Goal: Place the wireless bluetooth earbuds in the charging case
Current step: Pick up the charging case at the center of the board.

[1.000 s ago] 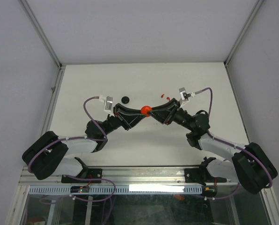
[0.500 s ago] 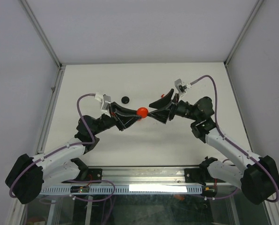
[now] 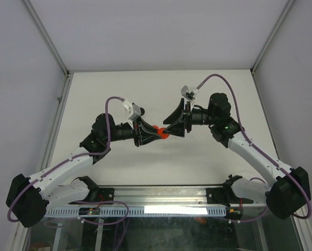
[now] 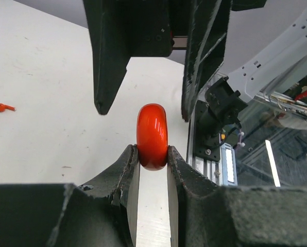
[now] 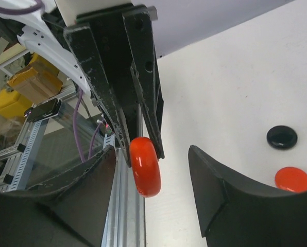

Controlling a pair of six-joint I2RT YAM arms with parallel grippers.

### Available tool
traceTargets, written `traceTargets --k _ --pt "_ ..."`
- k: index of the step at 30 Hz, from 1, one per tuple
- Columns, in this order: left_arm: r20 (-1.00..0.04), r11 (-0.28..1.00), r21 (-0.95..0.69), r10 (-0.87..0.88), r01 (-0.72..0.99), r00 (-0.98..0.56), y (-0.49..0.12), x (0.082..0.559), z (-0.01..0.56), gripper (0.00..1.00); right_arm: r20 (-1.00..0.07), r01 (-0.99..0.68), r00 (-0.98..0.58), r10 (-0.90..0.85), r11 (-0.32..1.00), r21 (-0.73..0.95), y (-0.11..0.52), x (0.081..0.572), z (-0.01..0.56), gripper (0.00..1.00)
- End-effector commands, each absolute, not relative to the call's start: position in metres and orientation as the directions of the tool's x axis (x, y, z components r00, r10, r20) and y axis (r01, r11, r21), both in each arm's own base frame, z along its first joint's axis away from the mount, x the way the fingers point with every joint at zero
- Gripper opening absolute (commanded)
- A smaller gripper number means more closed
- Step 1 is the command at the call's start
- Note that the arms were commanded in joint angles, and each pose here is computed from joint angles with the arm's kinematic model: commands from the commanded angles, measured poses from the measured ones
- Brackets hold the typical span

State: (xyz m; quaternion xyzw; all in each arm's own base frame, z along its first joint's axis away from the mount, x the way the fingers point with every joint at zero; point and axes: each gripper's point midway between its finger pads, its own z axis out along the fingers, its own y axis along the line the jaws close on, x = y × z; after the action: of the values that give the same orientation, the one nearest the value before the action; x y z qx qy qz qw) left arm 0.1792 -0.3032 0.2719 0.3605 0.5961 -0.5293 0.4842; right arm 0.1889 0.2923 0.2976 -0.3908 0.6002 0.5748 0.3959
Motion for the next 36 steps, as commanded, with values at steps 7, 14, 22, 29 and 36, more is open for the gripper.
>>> traceTargets --k 7,14,22,29,36 --pt "-0.977 0.093 -0.213 -0.029 0.973 -0.211 -0.306 0.169 0.288 0.00 -0.930 -0.932 -0.350 -0.117 -0.055 0.358 0.299 0.171 0.291 0.50" --pt "-0.975 0.108 -0.223 -0.010 0.969 -0.223 -0.305 0.171 0.281 0.06 -0.937 -0.941 -0.333 -0.101 -0.033 0.338 0.298 0.172 0.293 0.21" --pt "-0.962 0.152 -0.247 -0.159 0.957 -0.223 -0.298 0.173 0.288 0.44 -0.935 -0.936 -0.353 0.028 -0.006 0.353 0.300 0.176 0.307 0.00" --pt "-0.929 0.174 -0.264 -0.309 0.949 -0.202 -0.290 0.174 0.294 0.52 -0.907 -0.926 -0.366 0.206 0.017 0.378 0.304 0.178 0.320 0.00" --pt "-0.896 0.153 -0.276 -0.399 0.949 -0.196 -0.288 0.175 0.302 0.52 -0.872 -0.921 -0.361 0.330 0.019 0.388 0.308 0.176 0.325 0.00"
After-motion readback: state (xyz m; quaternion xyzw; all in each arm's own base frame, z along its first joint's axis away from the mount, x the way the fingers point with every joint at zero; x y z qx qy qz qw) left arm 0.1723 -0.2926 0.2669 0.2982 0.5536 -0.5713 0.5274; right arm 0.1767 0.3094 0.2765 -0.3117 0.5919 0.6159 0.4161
